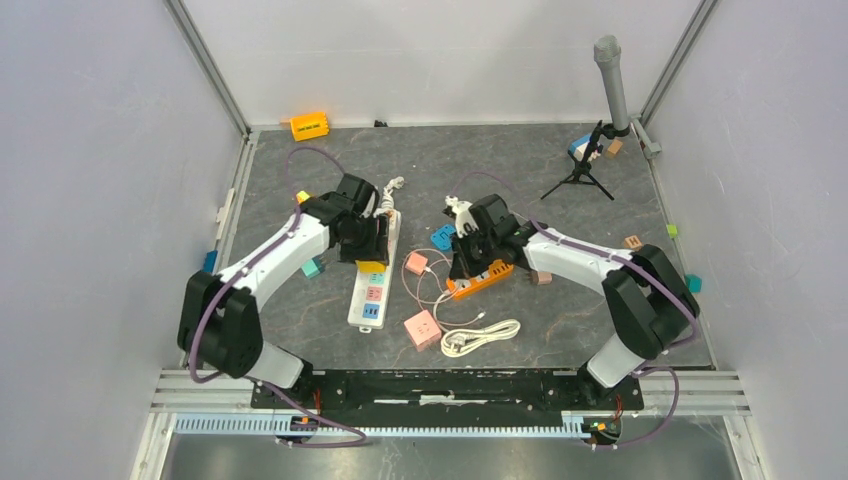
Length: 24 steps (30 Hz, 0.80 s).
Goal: Insert the plug
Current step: Insert the plug into the socket.
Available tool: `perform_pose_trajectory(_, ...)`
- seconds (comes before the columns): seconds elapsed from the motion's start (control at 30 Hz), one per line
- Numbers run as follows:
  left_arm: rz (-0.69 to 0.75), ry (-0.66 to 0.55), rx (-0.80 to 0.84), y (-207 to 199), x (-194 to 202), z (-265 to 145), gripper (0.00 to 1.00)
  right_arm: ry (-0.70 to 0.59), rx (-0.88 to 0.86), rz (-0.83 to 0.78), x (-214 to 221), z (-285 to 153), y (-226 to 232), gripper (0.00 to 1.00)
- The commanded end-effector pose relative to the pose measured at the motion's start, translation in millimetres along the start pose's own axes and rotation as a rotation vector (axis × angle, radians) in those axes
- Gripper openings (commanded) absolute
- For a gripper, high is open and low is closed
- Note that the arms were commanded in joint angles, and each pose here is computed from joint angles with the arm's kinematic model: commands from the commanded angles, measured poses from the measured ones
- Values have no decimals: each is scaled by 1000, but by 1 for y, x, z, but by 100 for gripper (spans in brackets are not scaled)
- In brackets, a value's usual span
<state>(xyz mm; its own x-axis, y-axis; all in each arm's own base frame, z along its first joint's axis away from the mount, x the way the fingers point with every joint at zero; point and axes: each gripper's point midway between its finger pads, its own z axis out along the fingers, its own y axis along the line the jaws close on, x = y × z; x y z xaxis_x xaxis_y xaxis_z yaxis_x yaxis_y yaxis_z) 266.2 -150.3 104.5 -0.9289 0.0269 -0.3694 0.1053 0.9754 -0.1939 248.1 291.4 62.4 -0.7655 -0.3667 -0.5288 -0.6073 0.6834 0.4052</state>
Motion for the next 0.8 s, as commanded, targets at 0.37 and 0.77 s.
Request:
perform_pose_trajectory(0.37, 72, -67, -56, -9, -43, 26, 2, -32, 52, -23, 3, -23, -18, 0)
perform_pose_trajectory(0.77, 98, -23, -119, 5, -32, 53, 2, -14, 48, -29, 8, -21, -20, 0)
